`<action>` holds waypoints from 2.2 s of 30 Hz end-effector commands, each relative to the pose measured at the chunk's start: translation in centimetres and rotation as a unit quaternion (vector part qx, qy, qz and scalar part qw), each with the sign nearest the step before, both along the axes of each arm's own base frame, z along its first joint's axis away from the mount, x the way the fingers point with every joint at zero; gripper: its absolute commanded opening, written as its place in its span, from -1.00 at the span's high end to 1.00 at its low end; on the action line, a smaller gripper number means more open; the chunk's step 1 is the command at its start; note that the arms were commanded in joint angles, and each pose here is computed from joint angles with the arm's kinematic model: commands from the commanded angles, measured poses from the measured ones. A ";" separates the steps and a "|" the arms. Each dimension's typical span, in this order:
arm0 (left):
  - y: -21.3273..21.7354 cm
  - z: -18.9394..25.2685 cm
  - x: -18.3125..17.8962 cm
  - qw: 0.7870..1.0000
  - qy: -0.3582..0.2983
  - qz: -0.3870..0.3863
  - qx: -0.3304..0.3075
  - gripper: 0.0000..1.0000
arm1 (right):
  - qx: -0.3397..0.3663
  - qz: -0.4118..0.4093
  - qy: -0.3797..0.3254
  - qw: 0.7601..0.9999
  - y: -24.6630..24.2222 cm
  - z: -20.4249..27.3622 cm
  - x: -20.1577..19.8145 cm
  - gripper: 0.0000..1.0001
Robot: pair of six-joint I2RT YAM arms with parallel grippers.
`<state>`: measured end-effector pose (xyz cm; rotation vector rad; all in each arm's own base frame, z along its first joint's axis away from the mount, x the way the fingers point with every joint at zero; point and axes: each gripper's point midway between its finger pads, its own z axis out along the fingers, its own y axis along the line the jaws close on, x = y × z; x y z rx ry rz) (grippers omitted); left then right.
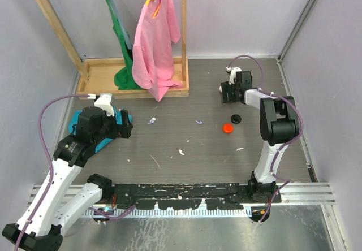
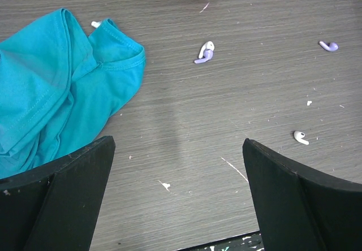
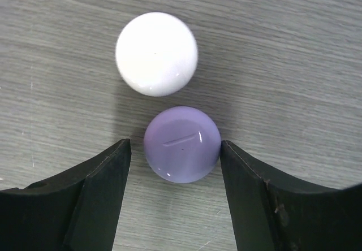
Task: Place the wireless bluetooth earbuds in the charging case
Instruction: Pick up the charging case at the center of the board.
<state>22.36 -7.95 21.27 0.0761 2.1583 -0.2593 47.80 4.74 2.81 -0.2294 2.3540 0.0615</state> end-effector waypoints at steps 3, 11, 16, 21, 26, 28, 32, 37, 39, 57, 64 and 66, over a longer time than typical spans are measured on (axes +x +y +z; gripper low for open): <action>-0.5 1.3 0.9 0.999 -0.034 -0.009 -0.010 -0.96 | -0.016 0.095 -0.019 0.995 1.0 1.0 1.0 -0.40; -0.6 1.3 1.0 0.999 -0.035 -0.014 -0.012 -0.96 | -0.010 0.123 -0.001 0.992 1.3 0.4 -0.1 -0.28; -1.0 1.4 1.0 0.999 -0.037 -0.021 -0.017 -0.96 | 0.013 0.117 -0.003 0.993 2.1 1.2 -0.8 -0.07; -1.4 1.7 1.0 0.999 -0.039 -0.026 -0.027 -0.96 | 0.034 0.107 -0.019 0.993 4.8 2.7 -1.7 -0.02; -2.6 2.2 1.0 0.997 -0.034 -0.045 -0.057 -0.96 | 0.027 0.113 -0.040 0.992 8.7 4.1 -3.6 -0.02; -3.7 2.6 0.8 0.994 -0.033 -0.065 -0.078 -0.96 | 0.030 0.118 -0.060 0.991 10.4 5.5 -4.4 -0.02; -5.1 3.6 0.6 0.988 -0.039 -0.086 -0.121 -0.99 | 0.040 0.137 -0.109 0.984 14.5 8.2 -6.6 -0.02; -6.4 4.8 0.4 0.979 -0.043 -0.090 -0.176 -0.90 | 0.095 0.157 -0.167 0.969 17.8 11.6 -9.8 -0.01; -7.2 5.3 0.4 0.973 -0.045 -0.099 -0.205 -0.85 | 0.119 0.168 -0.189 0.960 18.8 12.8 -11.2 -0.01; -15.0 6.4 0.8 0.923 -0.034 -0.178 -0.339 -0.57 | 0.226 0.289 -0.399 0.840 24.8 19.8 -21.9 -0.02; -17.3 4.7 1.4 0.921 -0.007 -0.186 -0.341 -0.36 | 0.241 0.310 -0.429 0.813 25.2 20.6 -23.4 -0.02; -17.9 4.2 1.7 0.921 0.000 -0.187 -0.342 -0.30 | 0.244 0.315 -0.433 0.808 25.3 20.8 -23.7 -0.02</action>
